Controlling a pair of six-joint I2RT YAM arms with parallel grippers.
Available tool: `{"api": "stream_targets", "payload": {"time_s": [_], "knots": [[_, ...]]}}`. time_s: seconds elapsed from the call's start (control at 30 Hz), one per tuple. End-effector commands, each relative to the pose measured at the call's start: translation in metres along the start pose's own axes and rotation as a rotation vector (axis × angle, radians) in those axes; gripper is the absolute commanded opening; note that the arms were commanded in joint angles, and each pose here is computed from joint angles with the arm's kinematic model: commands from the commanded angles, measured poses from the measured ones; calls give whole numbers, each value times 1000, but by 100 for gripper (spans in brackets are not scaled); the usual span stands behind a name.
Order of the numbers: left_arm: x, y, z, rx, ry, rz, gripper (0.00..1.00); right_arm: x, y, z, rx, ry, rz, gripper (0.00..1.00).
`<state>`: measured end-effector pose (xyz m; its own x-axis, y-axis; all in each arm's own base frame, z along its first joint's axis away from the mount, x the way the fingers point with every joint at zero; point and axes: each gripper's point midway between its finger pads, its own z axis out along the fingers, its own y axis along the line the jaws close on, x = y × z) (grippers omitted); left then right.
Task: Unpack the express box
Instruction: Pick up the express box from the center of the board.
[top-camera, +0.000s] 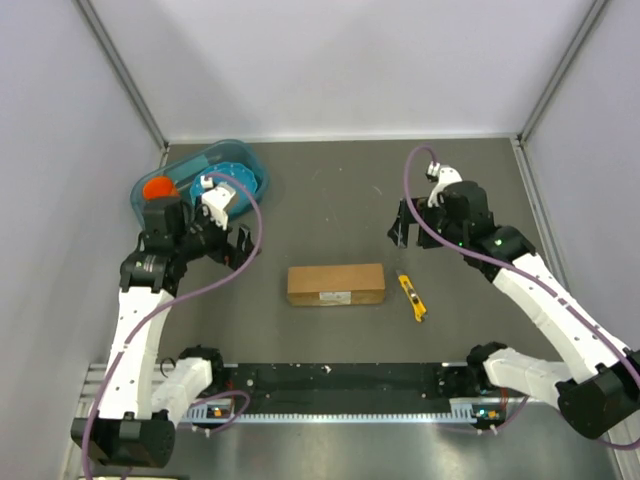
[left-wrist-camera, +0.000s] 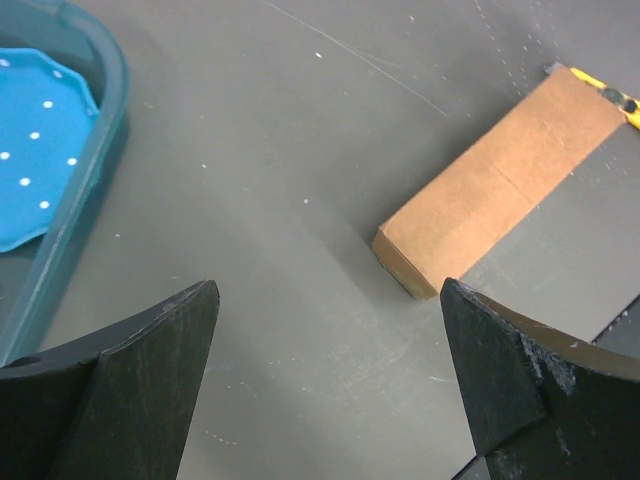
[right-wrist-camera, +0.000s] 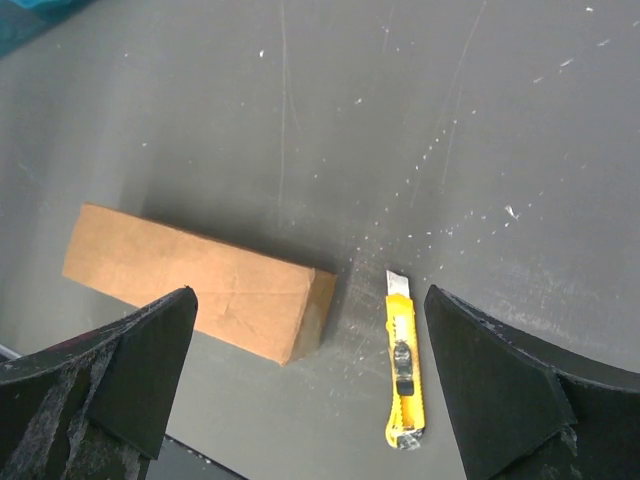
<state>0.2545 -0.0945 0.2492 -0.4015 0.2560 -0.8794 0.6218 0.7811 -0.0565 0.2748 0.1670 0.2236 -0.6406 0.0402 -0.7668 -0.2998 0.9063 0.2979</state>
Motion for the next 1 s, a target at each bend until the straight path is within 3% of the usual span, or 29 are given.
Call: {"api": "stream_targets", "payload": {"time_s": [0.0,0.2,0.33,0.43,0.67,0.83,0.97], "knots": [[8,-19,5,118,-7,93,99,-2,1,-7,-8,-56,1,99],[34,-52,23,257,78,264,99,21,25,-11,-84,-94,-140,99],[48,-73,35,352,121,364,99,43,54,-10,-177,-66,-334,99],[44,-81,37,419,86,401,99,59,81,-10,-286,-45,-498,99],[23,-87,26,473,-44,390,99,61,121,-2,-472,4,-708,99],[4,-68,17,509,-165,258,99,68,137,26,-531,123,-804,99],[10,-53,13,526,-149,220,99,70,160,46,-611,179,-815,99]]}}
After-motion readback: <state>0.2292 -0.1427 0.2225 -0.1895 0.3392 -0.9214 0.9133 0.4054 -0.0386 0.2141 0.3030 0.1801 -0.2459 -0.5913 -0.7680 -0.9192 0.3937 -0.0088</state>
